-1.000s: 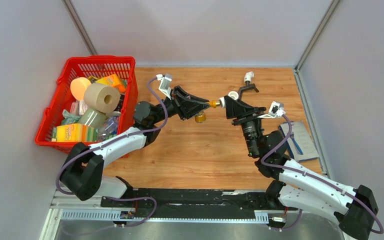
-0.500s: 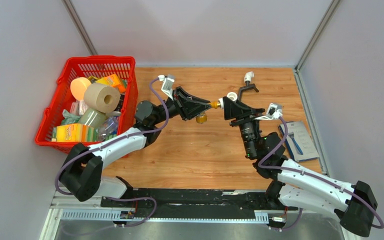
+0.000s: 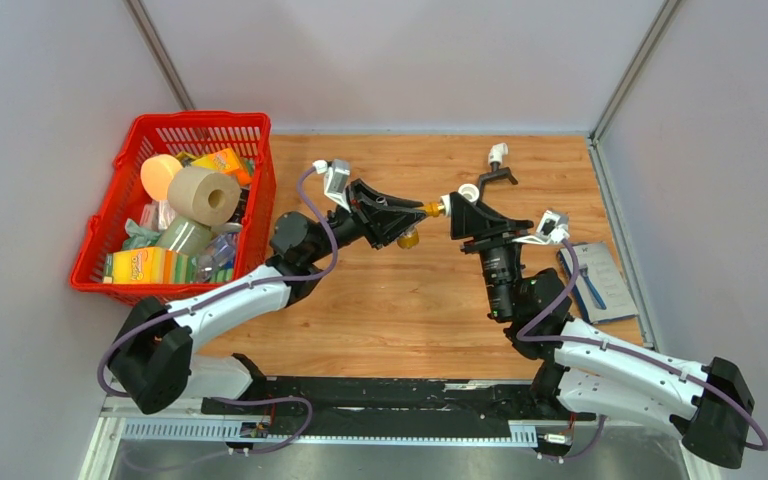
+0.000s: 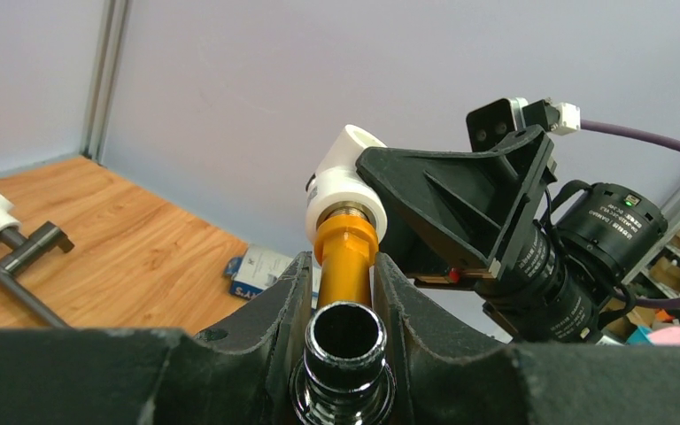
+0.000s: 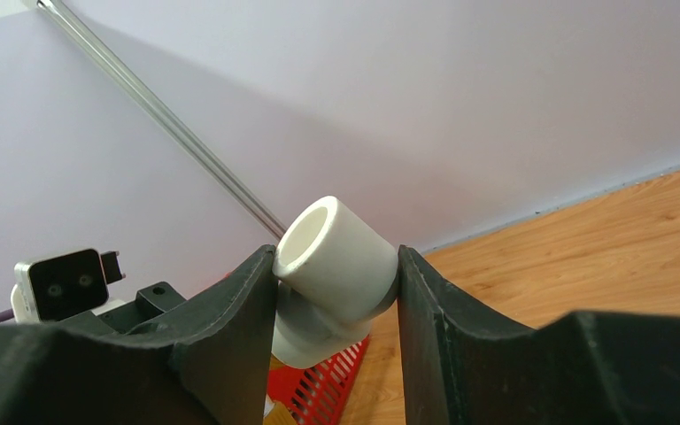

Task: Install the water faucets

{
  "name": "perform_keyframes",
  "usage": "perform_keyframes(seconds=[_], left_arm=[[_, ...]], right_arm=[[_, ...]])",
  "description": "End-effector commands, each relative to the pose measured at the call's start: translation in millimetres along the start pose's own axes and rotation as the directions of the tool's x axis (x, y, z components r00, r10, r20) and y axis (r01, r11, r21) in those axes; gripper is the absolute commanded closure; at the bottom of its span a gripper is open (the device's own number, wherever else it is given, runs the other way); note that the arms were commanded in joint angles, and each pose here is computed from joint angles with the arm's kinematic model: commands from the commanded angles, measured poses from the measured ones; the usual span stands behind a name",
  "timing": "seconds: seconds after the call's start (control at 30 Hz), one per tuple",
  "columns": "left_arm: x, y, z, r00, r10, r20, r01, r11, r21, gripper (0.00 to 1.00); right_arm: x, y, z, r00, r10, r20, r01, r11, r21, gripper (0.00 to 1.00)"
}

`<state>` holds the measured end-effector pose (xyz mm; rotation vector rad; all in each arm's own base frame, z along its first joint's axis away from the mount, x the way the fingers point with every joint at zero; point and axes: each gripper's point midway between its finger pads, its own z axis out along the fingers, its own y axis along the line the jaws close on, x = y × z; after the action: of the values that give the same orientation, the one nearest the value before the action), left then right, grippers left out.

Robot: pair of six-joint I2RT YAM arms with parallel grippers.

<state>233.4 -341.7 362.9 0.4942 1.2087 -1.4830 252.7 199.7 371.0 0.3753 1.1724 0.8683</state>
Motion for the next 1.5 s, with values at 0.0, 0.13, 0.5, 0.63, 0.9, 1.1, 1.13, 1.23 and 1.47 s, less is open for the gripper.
perform_keyframes(seconds=[0.0, 0.13, 0.5, 0.63, 0.9, 1.1, 1.13, 1.23, 1.47], left_arm=[[-13.2, -23.0, 4.3, 0.995, 0.074, 0.073, -0.078, 0.996, 0.05, 1.0], [-8.4, -23.4, 4.3, 0.996, 0.069, 0.063, -0.072, 0.996, 0.06, 1.0], [-8.3, -26.6, 5.2, 0.991, 0.13, -0.006, -0.13, 0.99, 0.059, 1.0], [-5.5, -21.3, 3.2, 0.983, 0.18, -0.039, -0.179, 0.983, 0.037, 1.0], [-11.2, -25.7, 0.6, 0.97, 0.229, -0.084, -0.227, 0.974, 0.024, 1.0], [-7.4, -24.7, 0.8, 0.959, 0.247, -0.136, -0.245, 0.969, 0.029, 1.0], [-7.1, -24.4, 1.3, 0.957, 0.253, -0.144, -0.251, 0.967, 0.031, 1.0], [-8.9, -24.2, 1.4, 0.954, 0.258, -0.152, -0.257, 0.966, 0.024, 1.0], [-9.2, -21.4, -0.8, 0.953, 0.271, -0.135, -0.271, 0.962, 0.014, 1.0]], right_arm=[[-1.9, 13.5, -1.1, 0.999, 0.035, 0.002, -0.035, 0.998, -0.051, 1.0], [-5.4, 19.0, -2.6, 1.0, 0.029, -0.001, -0.029, 0.996, -0.079, 1.0], [7.1, 37.8, 1.5, 0.997, -0.039, -0.068, 0.029, 0.988, -0.151, 1.0], [8.7, 39.3, 2.2, 0.996, -0.036, -0.082, 0.024, 0.988, -0.15, 1.0], [17.6, 48.0, 5.1, 0.99, -0.089, -0.114, 0.066, 0.98, -0.189, 1.0], [23.8, 60.3, 4.4, 0.982, -0.13, -0.136, 0.092, 0.962, -0.257, 1.0], [23.8, 61.7, 4.5, 0.981, -0.134, -0.138, 0.095, 0.96, -0.263, 1.0], [24.9, 65.0, 3.4, 0.978, -0.152, -0.14, 0.107, 0.952, -0.286, 1.0], [27.3, 69.4, 1.7, 0.979, -0.13, -0.159, 0.077, 0.951, -0.301, 1.0]])
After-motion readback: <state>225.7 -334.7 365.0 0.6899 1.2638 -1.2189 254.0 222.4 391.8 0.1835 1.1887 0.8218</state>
